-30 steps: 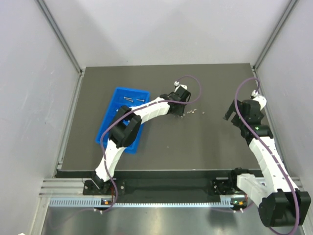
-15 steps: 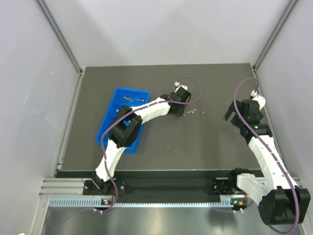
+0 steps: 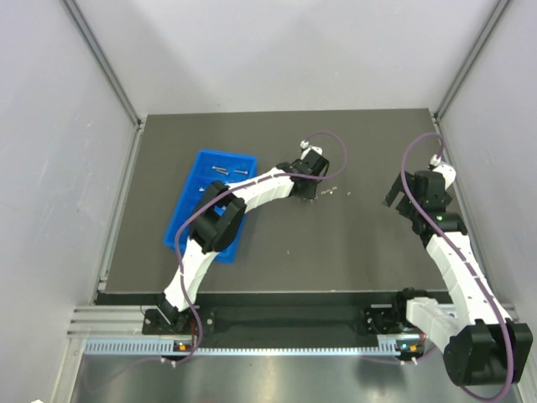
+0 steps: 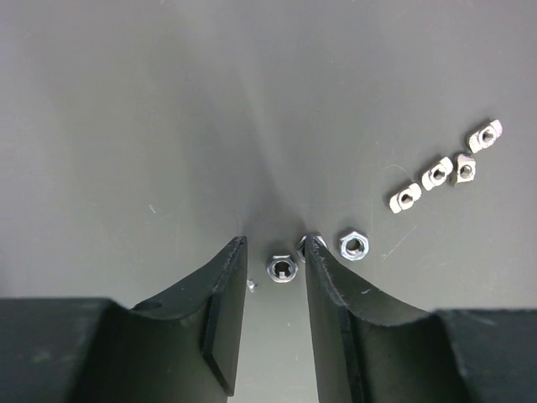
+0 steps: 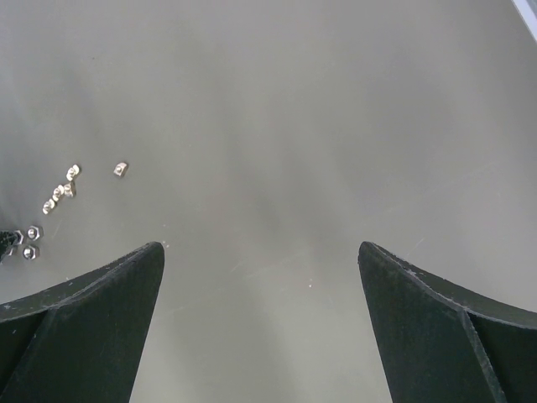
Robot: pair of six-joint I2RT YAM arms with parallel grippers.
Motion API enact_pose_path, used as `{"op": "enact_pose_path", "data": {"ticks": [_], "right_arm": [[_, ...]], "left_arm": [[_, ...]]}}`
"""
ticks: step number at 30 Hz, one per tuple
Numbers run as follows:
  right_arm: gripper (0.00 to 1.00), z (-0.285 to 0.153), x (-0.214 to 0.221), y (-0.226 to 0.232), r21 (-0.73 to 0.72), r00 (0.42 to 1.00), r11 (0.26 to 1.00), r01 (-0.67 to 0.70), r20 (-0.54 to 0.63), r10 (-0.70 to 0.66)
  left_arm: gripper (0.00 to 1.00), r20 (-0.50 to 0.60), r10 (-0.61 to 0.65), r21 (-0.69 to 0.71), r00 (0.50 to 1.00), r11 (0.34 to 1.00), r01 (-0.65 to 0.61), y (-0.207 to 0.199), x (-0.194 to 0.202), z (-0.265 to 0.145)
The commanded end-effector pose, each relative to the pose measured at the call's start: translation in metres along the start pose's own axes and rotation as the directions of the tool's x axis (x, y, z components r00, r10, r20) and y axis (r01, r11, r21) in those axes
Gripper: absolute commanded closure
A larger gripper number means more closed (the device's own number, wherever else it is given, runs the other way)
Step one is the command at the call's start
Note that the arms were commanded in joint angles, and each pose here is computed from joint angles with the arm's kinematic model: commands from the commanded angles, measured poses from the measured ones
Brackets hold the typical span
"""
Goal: Sort the screws and nuts into containers
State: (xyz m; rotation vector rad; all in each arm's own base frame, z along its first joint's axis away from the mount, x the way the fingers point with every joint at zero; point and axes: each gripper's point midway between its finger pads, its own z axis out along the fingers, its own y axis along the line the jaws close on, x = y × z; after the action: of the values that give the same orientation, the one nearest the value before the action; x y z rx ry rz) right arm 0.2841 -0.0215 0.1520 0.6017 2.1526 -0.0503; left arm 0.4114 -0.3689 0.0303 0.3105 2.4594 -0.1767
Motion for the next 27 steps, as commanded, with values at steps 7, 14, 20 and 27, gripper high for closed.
{"op": "enact_pose_path", "data": {"ticks": [7, 14, 20, 27], "right_arm": [[0.00, -0.002, -0.009, 0.001, -0.007, 0.999, 1.000, -0.017, 0.034, 0.017], [0.00, -0.005, -0.011, 0.001, -0.011, 0.999, 1.000, -0.020, 0.044, 0.020], [0.00, -0.004, -0.010, 0.001, -0.009, 0.999, 1.000, -0.017, 0.040, 0.018], [0.00, -0.003, -0.010, 0.002, -0.012, 0.999, 1.000, -0.017, 0.038, 0.018]], "left_arm": [[0.55, -0.018, -0.012, -0.019, 1.000, 1.000, 0.012, 0.013, 0.010, -0.012], [0.52, 0.028, -0.027, 0.021, 0.999, 0.999, 0.026, 0.006, -0.005, -0.024], [0.50, 0.059, -0.065, -0.019, 0.996, 0.998, 0.066, 0.018, -0.013, -0.031], [0.52, 0.071, -0.094, -0.015, 0.993, 0.995, 0.095, 0.026, -0.018, -0.032]]}}
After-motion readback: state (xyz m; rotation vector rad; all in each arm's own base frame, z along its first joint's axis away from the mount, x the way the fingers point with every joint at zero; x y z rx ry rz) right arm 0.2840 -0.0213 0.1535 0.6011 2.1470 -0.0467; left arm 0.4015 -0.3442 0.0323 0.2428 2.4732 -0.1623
